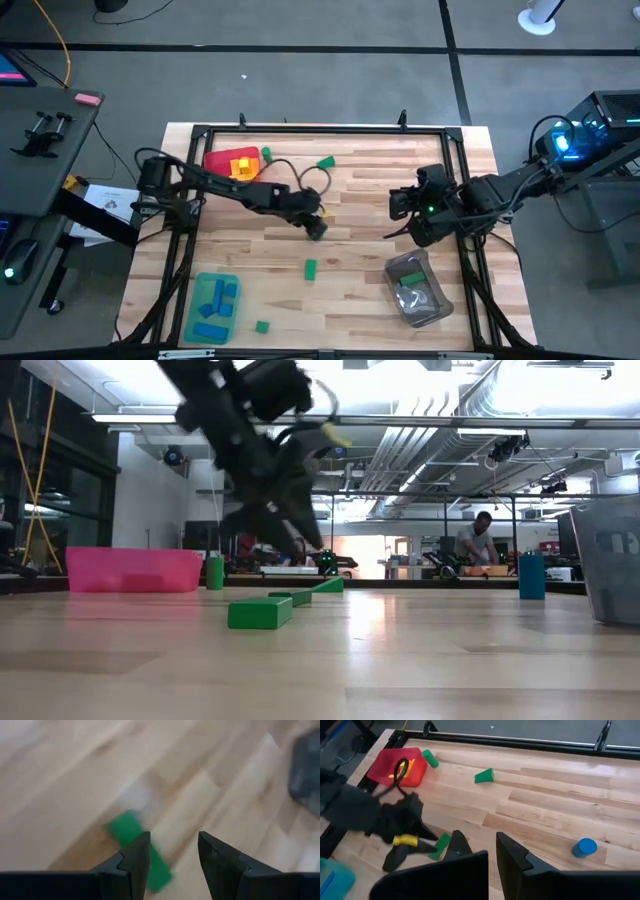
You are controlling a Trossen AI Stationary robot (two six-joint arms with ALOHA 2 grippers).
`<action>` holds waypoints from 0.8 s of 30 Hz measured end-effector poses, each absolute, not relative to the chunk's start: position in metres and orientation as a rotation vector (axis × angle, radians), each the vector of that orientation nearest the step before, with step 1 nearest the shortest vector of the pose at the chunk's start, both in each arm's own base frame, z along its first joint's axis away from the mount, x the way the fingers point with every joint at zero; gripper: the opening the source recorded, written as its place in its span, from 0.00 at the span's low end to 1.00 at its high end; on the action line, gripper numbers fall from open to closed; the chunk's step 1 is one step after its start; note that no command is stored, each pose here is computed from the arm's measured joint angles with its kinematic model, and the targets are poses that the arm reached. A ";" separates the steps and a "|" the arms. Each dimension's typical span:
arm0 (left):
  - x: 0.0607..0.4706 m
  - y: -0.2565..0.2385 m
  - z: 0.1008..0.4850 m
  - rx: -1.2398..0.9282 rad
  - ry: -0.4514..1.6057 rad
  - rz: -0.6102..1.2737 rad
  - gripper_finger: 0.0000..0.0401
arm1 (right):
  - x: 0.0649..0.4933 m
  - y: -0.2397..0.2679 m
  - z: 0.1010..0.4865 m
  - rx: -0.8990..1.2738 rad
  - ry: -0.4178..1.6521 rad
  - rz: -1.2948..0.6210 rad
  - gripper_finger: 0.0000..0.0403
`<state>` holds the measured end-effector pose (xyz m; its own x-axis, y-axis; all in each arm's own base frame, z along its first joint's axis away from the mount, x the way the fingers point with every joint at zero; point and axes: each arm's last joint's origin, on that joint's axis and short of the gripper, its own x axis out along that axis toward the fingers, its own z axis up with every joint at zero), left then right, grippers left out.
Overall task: Sort blocks
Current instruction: Put the green block into the black bin
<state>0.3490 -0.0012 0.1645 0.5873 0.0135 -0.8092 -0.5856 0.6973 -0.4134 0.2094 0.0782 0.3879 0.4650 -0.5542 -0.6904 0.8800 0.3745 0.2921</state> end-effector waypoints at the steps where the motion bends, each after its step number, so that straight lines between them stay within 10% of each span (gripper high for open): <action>1: 0.355 -0.004 0.169 -0.699 0.908 0.391 0.37 | 0.210 0.077 0.388 0.706 0.535 -0.980 0.00; 7: 0.367 -0.010 0.170 -0.465 1.072 0.657 0.37 | 0.210 0.078 0.388 0.719 0.550 -0.972 0.00; 24: 0.370 -0.013 0.147 -0.701 1.034 0.759 0.37 | 0.210 0.078 0.387 0.705 0.585 -0.958 0.00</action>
